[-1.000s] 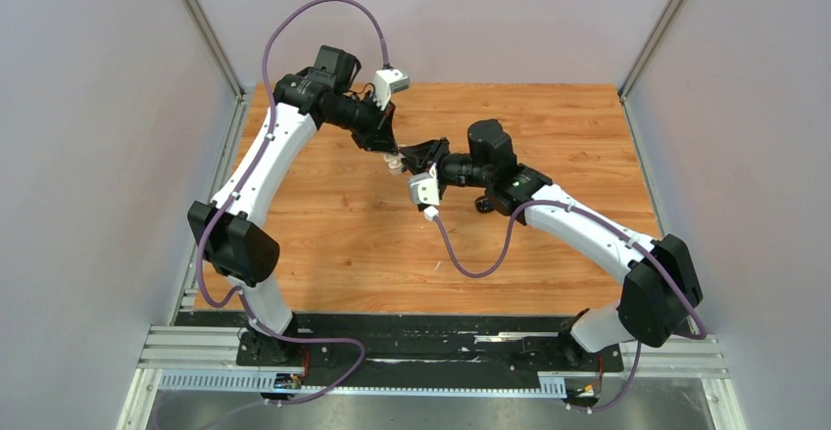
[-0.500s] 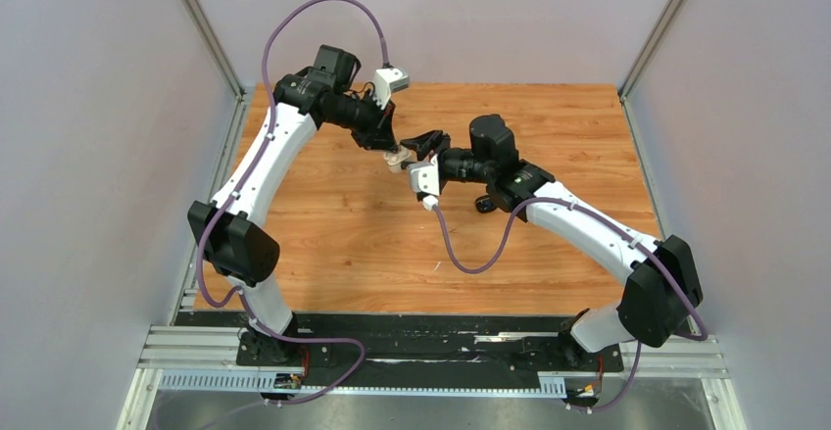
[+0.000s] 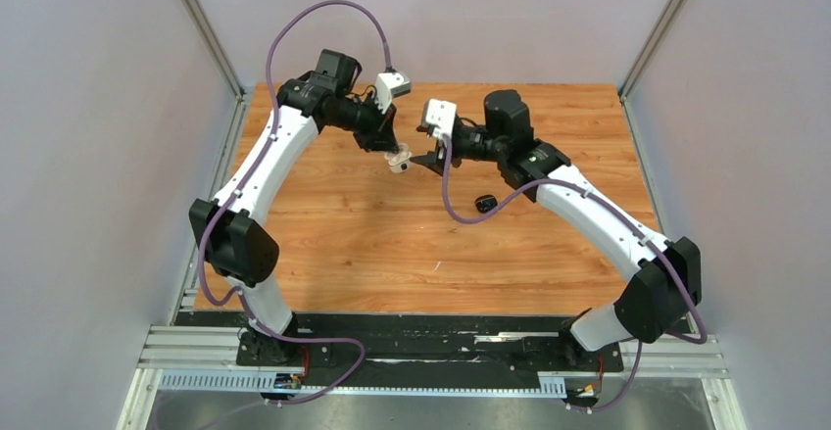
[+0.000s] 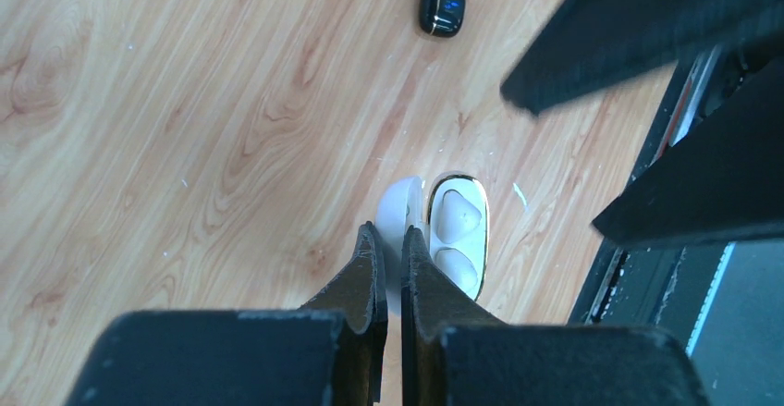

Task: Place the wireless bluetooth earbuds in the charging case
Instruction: Place the earbud in the charging case, then close the charging case, then place the charging case at the center of the board.

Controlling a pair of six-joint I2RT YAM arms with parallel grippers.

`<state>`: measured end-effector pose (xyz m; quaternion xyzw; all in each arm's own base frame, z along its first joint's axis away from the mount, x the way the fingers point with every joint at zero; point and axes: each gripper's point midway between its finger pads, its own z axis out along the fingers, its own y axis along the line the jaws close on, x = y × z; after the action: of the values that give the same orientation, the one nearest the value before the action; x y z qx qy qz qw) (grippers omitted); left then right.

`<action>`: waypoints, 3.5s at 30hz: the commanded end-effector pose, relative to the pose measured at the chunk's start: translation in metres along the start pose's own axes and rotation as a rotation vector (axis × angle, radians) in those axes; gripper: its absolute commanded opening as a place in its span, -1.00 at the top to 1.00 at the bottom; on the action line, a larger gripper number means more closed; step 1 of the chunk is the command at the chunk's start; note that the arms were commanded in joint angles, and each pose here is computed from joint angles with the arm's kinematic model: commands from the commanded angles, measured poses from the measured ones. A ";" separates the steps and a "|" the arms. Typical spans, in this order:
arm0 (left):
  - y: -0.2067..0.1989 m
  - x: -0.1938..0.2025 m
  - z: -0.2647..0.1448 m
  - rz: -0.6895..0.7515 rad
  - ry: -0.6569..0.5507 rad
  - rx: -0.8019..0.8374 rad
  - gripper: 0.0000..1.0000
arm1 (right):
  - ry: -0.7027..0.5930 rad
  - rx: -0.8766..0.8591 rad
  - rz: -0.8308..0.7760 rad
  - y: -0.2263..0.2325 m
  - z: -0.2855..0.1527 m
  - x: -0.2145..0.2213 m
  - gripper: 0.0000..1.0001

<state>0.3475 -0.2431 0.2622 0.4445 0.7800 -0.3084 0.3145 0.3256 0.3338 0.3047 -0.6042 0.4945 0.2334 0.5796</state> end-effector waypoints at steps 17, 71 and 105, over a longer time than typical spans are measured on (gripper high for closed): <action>-0.018 -0.049 -0.022 0.377 -0.308 -0.026 1.00 | -0.090 -0.428 0.805 0.004 -0.004 0.028 -0.18; -0.042 -0.041 -0.007 0.147 -0.293 0.228 -0.56 | -0.115 -0.425 0.939 -0.004 0.010 0.040 0.92; 0.074 0.022 -0.034 -0.305 -0.141 -0.393 -0.55 | 0.314 0.019 1.662 0.019 0.035 0.269 0.76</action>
<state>0.3926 -0.2017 0.2526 0.3308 0.8164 -0.2402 0.4079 0.4196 0.2877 0.0672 -0.1002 0.8349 0.5200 0.1500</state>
